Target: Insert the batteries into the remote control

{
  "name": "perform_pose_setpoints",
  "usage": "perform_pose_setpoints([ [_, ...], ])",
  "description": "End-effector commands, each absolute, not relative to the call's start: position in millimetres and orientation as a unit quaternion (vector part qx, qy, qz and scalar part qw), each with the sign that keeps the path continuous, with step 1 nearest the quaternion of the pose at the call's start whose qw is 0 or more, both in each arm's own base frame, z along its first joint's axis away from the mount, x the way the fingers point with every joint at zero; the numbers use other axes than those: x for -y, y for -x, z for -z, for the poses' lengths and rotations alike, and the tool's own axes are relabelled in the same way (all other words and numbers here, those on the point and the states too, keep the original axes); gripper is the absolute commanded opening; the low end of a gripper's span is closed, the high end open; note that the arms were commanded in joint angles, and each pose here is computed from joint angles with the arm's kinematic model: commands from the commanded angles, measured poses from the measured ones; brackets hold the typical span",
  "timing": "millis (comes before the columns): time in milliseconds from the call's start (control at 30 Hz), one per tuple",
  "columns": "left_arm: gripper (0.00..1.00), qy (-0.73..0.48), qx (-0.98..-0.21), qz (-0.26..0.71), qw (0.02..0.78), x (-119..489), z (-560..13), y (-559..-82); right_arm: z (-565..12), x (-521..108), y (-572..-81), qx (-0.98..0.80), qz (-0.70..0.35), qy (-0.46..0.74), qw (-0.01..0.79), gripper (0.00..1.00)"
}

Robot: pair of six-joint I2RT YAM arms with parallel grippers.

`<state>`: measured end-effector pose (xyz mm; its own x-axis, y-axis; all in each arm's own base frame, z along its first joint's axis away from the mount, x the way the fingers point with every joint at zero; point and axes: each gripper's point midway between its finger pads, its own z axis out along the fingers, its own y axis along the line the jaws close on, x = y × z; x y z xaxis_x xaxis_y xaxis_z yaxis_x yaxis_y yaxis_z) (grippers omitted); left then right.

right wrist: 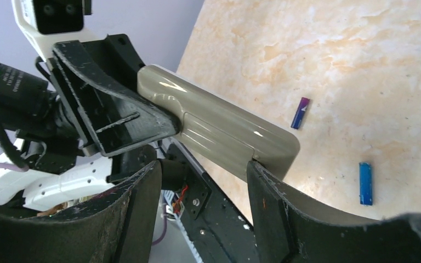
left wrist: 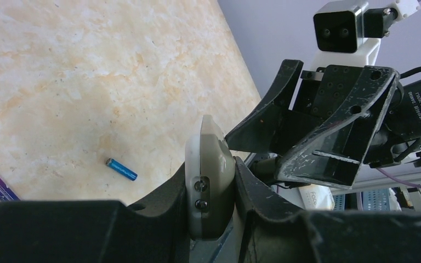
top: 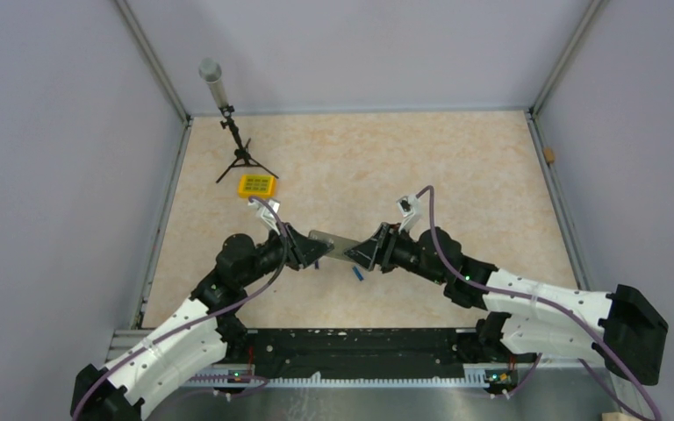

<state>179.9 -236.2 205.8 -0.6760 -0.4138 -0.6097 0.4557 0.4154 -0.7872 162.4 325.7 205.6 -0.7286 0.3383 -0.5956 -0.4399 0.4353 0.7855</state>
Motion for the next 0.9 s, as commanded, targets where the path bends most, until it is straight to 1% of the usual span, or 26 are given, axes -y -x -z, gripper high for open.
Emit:
perform_pose_setpoints([
  [0,0.00,-0.032,-0.709,0.554,0.435,237.4,-239.5,-181.2,-210.0,-324.7,-166.7,-0.762,-0.523,0.031,0.380,0.58],
  [267,0.00,-0.035,-0.707,0.557,0.433,237.2,-241.3,-178.7,-204.8,-324.3,-172.3,-0.769,-0.510,0.024,0.385,0.58],
  [867,0.00,-0.048,-0.697,0.571,0.430,240.3,-245.8,-173.2,-190.0,-336.9,-175.1,-0.782,-0.505,0.020,0.364,0.58],
])
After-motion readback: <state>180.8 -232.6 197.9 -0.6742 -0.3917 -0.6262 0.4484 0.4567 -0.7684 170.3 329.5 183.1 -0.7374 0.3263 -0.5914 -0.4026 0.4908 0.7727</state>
